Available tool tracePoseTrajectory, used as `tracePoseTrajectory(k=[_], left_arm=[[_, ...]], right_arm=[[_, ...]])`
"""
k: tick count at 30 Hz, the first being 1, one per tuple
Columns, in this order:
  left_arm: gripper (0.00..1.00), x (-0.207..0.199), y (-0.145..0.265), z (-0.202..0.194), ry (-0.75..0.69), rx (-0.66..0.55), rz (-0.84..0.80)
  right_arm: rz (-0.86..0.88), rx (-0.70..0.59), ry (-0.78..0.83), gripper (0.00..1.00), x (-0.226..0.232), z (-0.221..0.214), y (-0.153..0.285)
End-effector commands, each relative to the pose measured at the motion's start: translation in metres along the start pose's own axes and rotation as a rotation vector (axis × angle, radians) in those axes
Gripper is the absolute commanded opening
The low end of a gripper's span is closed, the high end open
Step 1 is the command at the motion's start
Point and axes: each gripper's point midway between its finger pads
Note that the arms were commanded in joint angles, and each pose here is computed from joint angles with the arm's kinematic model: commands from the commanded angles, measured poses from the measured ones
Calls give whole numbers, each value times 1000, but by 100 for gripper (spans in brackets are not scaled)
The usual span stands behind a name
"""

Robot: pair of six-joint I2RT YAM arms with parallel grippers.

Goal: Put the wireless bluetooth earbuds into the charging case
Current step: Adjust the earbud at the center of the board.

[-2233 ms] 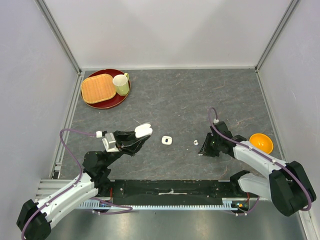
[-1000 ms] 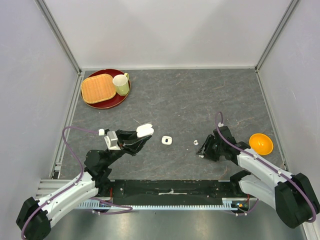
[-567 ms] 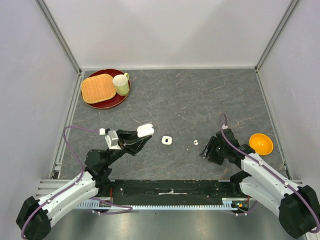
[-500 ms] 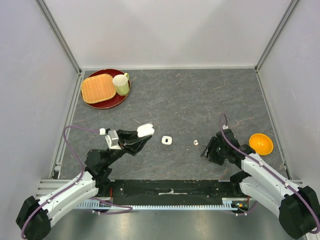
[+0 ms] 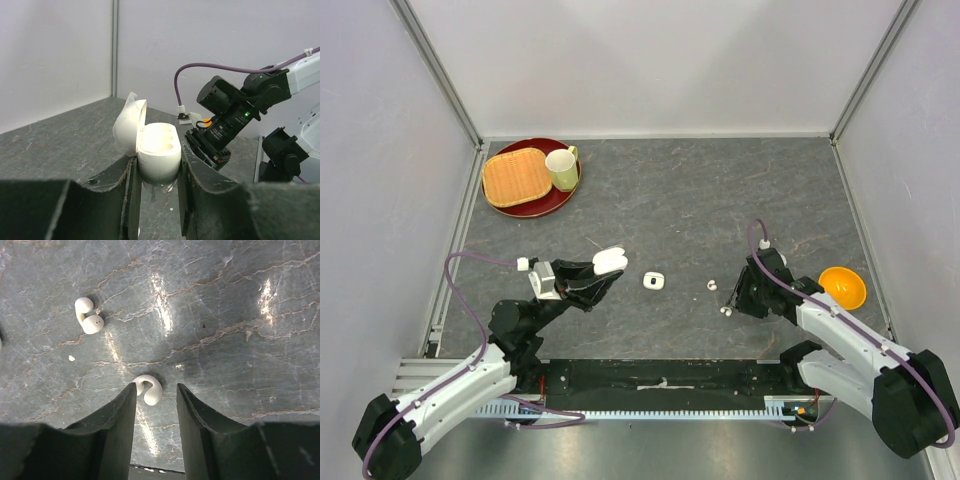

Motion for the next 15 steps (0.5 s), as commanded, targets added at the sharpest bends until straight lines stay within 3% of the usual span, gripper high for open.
tracePoseTrajectory(k=[1,15], left_arm=[[2,0,1,6,7,-31,6],[2,1,1,3,17,-22,8]], right_arm=[[4,-47,49,44,7,17,0],[55,-24,81,43,15,12,-6]])
Point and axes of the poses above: each gripper's point midway between its finger pads, its own y axis back along the fingers, its own x axis along the line the jaws close on, z = x × y, and after that the axes turned 1 degree about y, right-handed
